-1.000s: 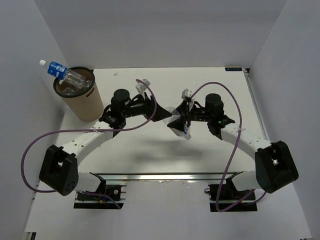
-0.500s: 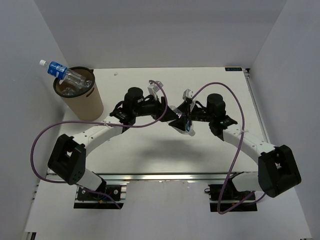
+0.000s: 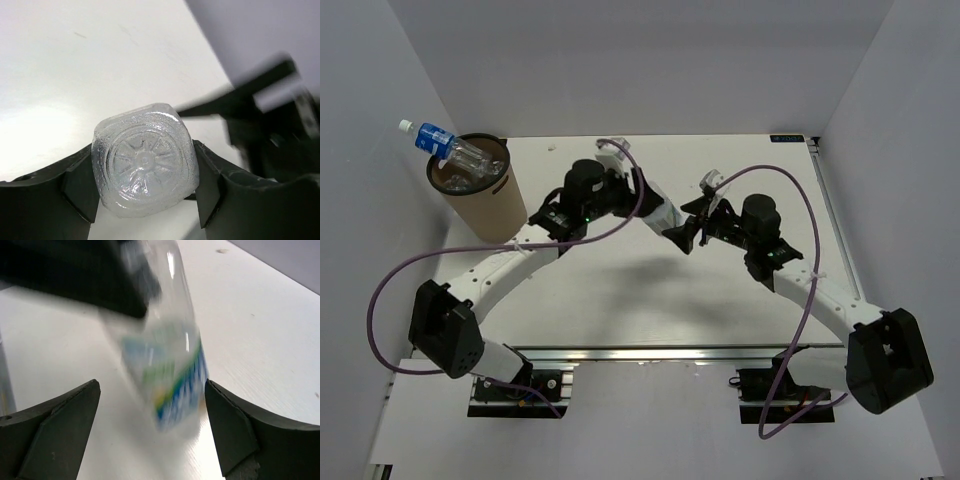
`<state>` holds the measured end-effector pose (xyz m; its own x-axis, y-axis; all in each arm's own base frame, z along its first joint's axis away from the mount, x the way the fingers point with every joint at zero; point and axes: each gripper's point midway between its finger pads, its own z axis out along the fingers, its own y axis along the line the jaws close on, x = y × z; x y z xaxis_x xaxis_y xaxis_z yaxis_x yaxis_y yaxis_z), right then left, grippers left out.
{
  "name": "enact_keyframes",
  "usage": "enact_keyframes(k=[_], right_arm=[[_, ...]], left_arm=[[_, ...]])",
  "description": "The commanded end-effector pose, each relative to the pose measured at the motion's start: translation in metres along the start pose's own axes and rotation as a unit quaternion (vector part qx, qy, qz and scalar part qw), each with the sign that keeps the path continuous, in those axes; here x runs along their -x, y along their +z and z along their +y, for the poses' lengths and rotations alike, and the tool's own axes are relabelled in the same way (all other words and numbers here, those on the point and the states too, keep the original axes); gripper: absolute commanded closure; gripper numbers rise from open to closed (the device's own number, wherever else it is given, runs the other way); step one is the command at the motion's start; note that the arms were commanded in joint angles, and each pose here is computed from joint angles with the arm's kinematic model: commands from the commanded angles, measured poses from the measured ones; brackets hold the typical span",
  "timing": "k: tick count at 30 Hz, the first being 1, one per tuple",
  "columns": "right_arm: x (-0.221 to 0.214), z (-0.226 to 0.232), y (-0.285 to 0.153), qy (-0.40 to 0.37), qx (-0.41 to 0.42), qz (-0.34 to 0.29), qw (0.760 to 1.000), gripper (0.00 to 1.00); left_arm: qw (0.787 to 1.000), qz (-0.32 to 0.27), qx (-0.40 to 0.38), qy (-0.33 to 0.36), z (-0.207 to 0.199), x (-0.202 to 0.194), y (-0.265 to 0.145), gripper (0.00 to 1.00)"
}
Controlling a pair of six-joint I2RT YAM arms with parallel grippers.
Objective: Put the plastic bottles in the bin
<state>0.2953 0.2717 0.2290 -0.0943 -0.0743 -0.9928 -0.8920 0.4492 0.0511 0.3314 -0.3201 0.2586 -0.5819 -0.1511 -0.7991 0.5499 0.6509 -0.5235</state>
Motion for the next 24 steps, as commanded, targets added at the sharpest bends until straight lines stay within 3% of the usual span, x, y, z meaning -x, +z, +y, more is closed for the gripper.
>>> enact_keyframes(k=[1,5,6,9,10,14,18,24], right_arm=[[0.01,-0.031,-0.014,0.037,-0.114,-0.034,0.992,0.11],[0.011,-0.047,-0.025,0.053,-0.169,-0.047,0.983,0.11],[0.015,-0.047,-0.028,0.051,-0.174,-0.055,0.982,0.11],[0.021,-0.049,-0.034,0.051,-0.187,-0.067,0.979,0.11],[0.02,-0.051,-0.035,0.052,-0.193,-0.067,0.977,0.11],[0.015,-0.057,-0.04,0.061,-0.212,-0.059,0.974,0.11],[0.007,-0.061,-0.04,0.073,-0.22,-0.047,0.972,0.11],[-0.005,-0.067,-0.039,0.08,-0.223,-0.032,0.971,0.11]], left_arm=[[0.972,-0.12,0.202,-0.003,0.081,0.078,-0.044,1.0],[0.949,-0.174,0.261,-0.015,0.12,0.129,-0.079,1.0],[0.935,-0.192,0.296,-0.015,0.137,0.145,-0.094,1.0],[0.915,-0.207,0.345,0.008,0.144,0.179,-0.124,1.0],[0.892,-0.213,0.398,0.008,0.156,0.184,-0.144,1.0],[0.824,-0.292,0.485,0.009,0.151,0.24,-0.219,1.0],[0.79,-0.321,0.523,-0.004,0.166,0.26,-0.266,1.0],[0.737,-0.329,0.591,-0.013,0.219,0.273,-0.304,1.0]])
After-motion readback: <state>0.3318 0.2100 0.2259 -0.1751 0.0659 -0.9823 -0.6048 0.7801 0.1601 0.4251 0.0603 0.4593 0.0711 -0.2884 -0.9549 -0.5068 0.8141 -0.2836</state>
